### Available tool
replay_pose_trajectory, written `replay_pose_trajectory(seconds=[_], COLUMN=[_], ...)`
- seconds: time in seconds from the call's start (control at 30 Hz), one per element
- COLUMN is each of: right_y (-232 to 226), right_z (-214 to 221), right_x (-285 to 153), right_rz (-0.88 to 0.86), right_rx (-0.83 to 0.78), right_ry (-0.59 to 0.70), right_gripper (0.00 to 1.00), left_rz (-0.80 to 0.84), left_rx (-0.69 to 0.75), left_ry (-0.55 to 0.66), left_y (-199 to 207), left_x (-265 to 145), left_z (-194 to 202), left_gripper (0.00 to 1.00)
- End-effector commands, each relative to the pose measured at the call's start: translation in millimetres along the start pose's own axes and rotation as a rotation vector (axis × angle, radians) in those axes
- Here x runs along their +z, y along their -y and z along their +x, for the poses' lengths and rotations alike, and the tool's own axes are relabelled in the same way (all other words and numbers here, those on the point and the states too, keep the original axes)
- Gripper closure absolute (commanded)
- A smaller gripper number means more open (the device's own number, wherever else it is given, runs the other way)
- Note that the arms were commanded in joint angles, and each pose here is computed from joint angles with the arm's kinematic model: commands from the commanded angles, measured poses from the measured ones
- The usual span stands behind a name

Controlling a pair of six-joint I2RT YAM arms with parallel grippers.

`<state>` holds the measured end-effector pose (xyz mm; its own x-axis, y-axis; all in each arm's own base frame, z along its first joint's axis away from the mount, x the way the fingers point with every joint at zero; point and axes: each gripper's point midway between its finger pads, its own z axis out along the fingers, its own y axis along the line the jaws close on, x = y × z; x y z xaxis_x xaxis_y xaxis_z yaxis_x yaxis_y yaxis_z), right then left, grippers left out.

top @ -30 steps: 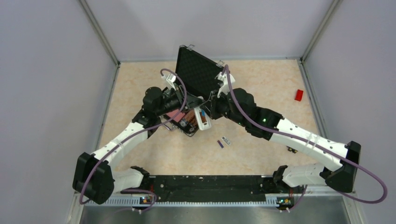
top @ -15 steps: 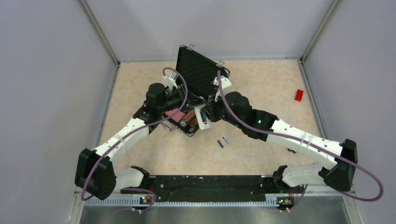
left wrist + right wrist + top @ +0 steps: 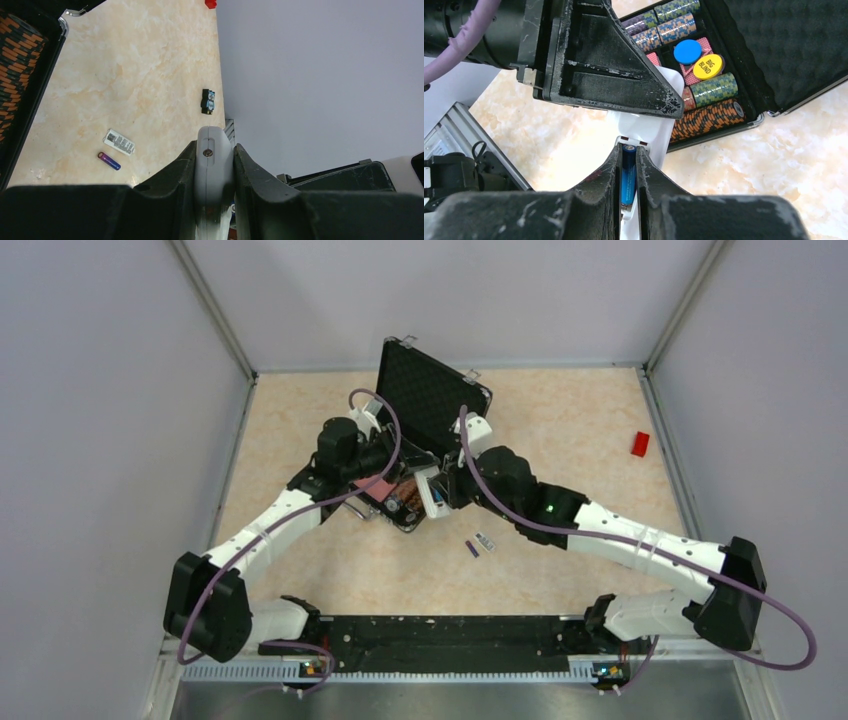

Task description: Load the batteries into the remote control

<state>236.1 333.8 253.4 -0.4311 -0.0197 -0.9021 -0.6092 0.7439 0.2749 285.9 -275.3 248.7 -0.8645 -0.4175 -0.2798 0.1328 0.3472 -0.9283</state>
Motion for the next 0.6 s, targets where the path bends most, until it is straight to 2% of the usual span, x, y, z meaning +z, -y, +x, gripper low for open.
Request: replay_pose_trajectory(seconds=[0.0, 0.57], right_y=[-2.7, -6.2], right_z=[4.0, -11.4], right_x=[-6.6, -11.5], right_rz=[-0.024, -0.005], right_rx=[-0.005, 0.054], right_ry=[-0.003, -0.001], right_gripper=[0.88, 0.68], left_rz=[0.082, 0.01], left_rx=[0.011, 0.044], left_ry=[0.045, 0.058], left_y=[32.8, 14.1], left_x=[-5.2, -4.5], left_z=[-18.0, -17.9], left_gripper=[1.0, 1.0])
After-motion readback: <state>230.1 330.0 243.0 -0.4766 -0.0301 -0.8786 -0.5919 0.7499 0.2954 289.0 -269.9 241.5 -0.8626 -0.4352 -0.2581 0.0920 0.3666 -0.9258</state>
